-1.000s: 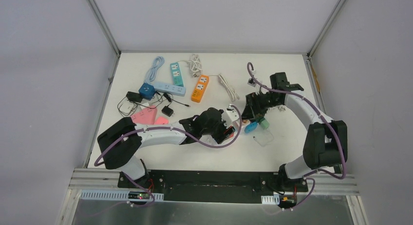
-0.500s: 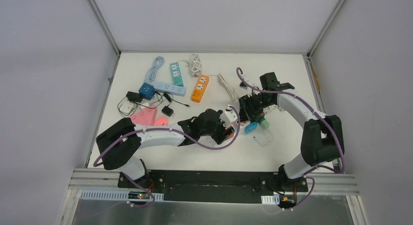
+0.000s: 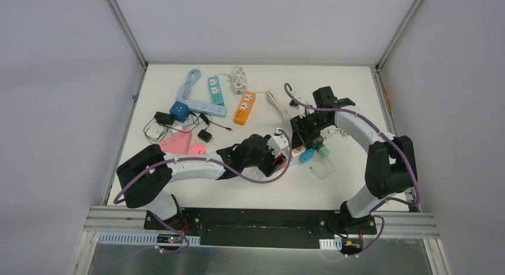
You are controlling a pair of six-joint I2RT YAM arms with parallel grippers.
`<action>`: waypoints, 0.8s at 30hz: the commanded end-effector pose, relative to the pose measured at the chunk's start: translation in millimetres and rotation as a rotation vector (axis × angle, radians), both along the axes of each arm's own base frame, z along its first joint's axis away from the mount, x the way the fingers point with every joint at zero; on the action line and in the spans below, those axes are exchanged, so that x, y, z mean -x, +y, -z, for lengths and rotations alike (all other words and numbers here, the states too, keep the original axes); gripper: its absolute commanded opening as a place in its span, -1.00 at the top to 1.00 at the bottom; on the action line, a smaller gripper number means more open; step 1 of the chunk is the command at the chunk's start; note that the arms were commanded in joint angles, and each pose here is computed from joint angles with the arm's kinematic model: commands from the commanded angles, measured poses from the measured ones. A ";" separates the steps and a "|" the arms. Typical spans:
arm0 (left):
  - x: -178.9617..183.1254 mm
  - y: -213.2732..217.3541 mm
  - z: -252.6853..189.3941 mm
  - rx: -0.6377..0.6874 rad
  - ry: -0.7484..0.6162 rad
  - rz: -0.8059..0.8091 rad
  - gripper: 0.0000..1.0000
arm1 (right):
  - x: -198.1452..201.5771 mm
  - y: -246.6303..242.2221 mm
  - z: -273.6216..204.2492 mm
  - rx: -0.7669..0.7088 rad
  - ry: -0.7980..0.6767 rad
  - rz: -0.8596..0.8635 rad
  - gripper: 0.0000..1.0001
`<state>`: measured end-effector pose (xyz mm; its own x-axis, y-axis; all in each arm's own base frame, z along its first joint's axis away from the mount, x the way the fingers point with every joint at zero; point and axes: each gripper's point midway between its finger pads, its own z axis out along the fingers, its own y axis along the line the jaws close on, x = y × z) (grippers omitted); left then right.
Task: Pull the plug off the socket
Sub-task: Remove the plug from the socket.
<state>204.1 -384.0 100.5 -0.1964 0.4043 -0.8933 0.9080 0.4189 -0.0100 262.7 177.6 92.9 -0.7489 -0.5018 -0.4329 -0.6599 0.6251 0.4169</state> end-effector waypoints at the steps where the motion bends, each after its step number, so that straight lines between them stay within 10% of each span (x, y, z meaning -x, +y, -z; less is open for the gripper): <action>1: 12.0 -4.4 -2.4 -0.006 -0.008 0.017 1.00 | 1.4 -19.1 31.3 0.166 0.028 -0.016 -0.10; 8: 4.5 3.7 -2.2 -0.080 -0.116 -0.039 1.00 | 2.3 -22.6 37.5 0.192 0.046 -0.020 -0.07; 15: 2.3 -0.9 -4.6 0.124 0.195 -0.040 1.00 | 3.3 -21.8 39.9 0.199 0.054 -0.028 -0.06; 24: 3.4 4.4 8.9 -0.135 -0.054 -0.090 1.00 | 3.1 -22.4 39.7 0.206 0.051 -0.031 -0.06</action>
<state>201.2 -387.6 102.2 -0.2058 0.4282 -0.8799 0.8806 0.4733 0.0244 263.1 179.0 91.9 -0.7639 -0.5123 -0.3923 -0.6447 0.6321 0.4299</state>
